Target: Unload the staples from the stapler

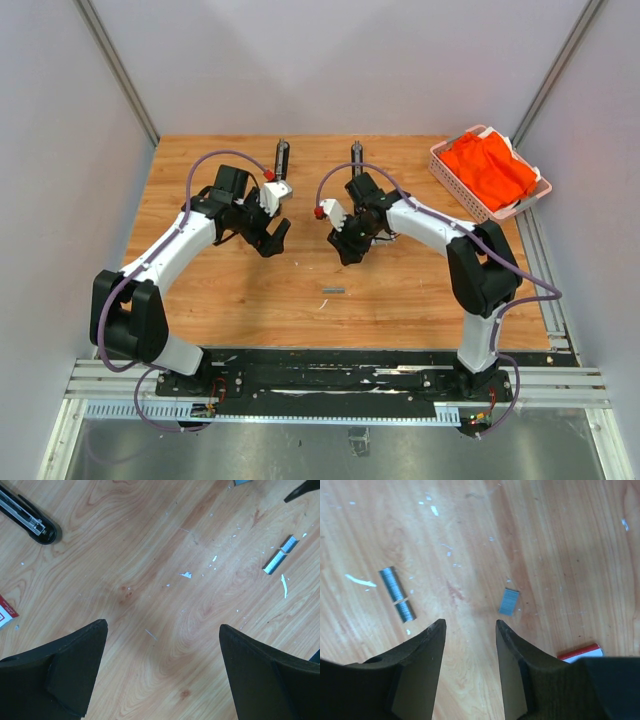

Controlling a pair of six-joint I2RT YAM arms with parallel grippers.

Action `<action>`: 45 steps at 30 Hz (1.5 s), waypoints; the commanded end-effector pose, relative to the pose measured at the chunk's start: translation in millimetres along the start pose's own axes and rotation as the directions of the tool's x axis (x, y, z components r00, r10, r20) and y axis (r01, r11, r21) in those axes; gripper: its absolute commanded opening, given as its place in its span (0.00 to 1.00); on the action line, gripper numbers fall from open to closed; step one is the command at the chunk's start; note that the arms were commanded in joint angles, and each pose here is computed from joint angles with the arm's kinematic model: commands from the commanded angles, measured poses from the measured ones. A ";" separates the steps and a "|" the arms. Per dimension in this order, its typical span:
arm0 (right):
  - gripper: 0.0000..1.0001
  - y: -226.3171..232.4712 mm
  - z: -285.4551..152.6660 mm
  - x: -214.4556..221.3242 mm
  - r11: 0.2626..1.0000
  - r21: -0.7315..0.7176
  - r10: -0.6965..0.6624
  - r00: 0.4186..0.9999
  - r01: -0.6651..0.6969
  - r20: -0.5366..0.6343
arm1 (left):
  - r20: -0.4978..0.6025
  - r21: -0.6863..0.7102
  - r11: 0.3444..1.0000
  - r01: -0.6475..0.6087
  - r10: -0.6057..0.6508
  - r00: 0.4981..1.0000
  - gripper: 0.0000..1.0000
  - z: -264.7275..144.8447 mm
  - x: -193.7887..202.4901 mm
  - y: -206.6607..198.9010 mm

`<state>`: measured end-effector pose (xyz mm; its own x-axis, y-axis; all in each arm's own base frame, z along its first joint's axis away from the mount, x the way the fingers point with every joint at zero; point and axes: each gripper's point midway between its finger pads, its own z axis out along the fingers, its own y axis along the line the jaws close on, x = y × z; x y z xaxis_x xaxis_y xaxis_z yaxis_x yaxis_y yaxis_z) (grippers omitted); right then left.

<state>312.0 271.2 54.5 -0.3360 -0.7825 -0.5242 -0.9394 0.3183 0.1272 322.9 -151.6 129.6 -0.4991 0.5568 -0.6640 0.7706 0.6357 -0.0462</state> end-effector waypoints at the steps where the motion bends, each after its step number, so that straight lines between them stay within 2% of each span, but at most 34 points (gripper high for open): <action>1: 0.45 35.6 -10.0 -6.3 0.987 -0.136 -0.073 0.996 0.080 0.055 | 0.034 -0.018 1.000 -0.024 0.024 0.999 0.98 -6.4 -7.0 3.0; 6: 0.43 60.6 1.0 -8.8 0.968 -0.230 -0.088 0.994 0.101 0.066 | 0.049 -0.019 1.000 -0.019 0.020 0.999 0.98 -10.5 -8.7 4.3; 16: 0.42 89.4 29.1 1.3 0.947 -0.291 -0.148 0.989 0.138 -0.013 | 0.071 -0.072 0.997 0.034 -0.029 0.997 0.98 -36.7 -4.0 29.4; 26: 0.39 79.9 38.8 -0.9 0.966 -0.234 -0.129 0.991 0.114 -0.048 | 0.107 -0.149 0.988 0.037 -0.021 0.994 0.98 -49.8 12.4 37.3; 39: 0.37 75.5 50.7 5.8 0.969 -0.225 -0.120 0.989 0.098 -0.085 | 0.100 -0.116 0.992 0.053 -0.042 0.994 0.98 -41.9 18.2 33.7; 45: 0.30 76.1 54.4 10.5 0.969 -0.228 -0.124 0.987 0.099 -0.100 | 0.100 -0.116 0.992 0.054 -0.043 0.994 0.98 -41.2 18.8 34.2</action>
<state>246.5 314.8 22.7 -0.2247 -0.8459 -0.4837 -0.9609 0.1101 0.2539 319.4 -97.8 147.3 -0.5017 0.4789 -0.7204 0.6874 0.7262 0.0041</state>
